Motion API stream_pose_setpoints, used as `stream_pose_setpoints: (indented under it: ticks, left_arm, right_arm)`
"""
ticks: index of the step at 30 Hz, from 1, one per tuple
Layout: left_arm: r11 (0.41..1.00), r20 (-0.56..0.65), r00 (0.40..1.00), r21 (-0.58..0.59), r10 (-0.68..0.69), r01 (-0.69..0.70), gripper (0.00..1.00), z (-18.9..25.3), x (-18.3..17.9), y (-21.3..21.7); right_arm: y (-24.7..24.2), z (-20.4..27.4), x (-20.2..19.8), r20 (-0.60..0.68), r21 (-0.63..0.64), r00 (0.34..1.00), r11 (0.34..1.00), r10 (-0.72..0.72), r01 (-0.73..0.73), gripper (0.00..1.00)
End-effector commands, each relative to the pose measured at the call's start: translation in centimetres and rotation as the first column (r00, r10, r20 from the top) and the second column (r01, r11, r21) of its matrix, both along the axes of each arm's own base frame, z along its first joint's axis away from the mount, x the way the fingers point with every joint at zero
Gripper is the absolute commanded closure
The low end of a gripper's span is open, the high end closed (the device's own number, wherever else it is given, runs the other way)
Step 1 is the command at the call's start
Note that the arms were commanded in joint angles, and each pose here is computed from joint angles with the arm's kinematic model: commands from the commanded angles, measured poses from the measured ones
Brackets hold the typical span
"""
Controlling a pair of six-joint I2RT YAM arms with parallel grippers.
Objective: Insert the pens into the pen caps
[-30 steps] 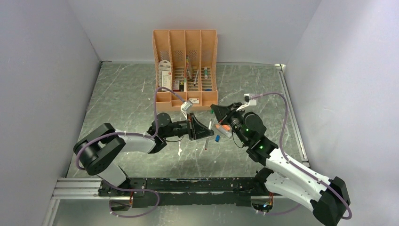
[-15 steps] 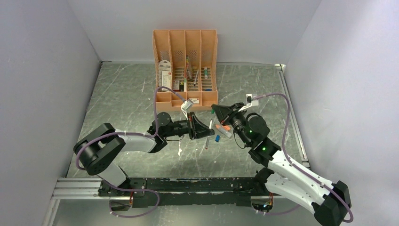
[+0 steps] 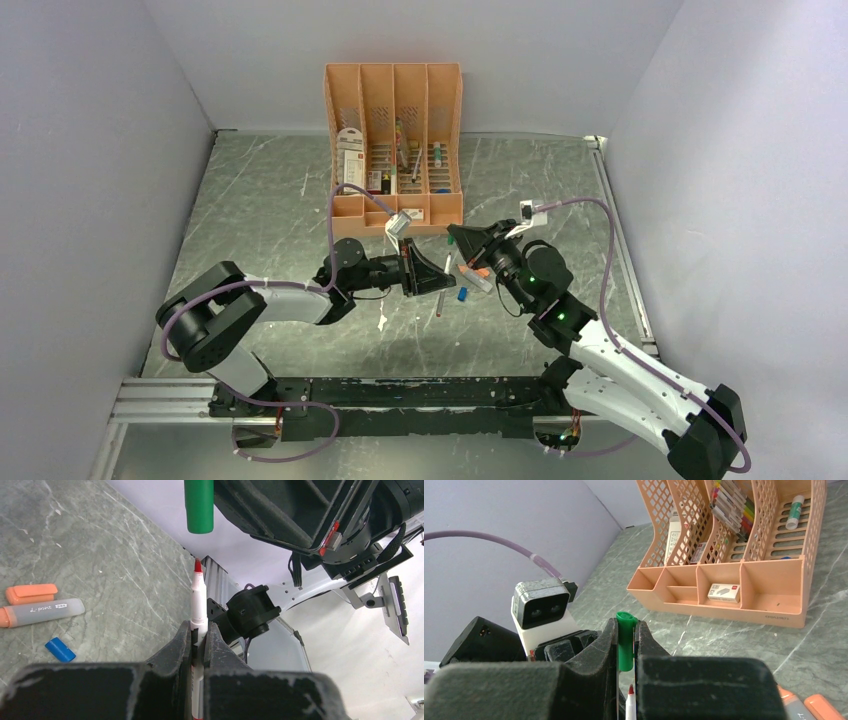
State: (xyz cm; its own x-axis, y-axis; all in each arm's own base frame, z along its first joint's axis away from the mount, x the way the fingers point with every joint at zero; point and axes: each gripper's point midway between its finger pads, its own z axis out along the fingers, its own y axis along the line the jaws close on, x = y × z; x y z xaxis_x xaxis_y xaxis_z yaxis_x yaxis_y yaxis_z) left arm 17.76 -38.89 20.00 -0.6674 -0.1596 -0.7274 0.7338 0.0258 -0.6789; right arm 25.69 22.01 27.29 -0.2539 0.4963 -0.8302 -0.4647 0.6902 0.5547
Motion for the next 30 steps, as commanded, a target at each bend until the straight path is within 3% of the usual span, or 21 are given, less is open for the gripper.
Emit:
stream_pose_setpoints:
  ticks: [1, 30]
  left_arm:
    - [0.999, 0.058, 0.998, -0.044, 0.011, -0.008, 0.93, 2.1, 0.1, -0.1]
    - [0.999, 0.041, 0.999, -0.034, 0.017, -0.016, 0.93, 1.7, 0.4, -0.4]
  right_arm:
    - [0.0, -0.2, -0.3, 0.005, -0.006, 1.000, 1.000, 0.012, -0.012, 1.00]
    - [0.2, -1.7, -1.0, -0.021, -0.003, 0.999, 0.999, 0.043, -0.043, 1.00]
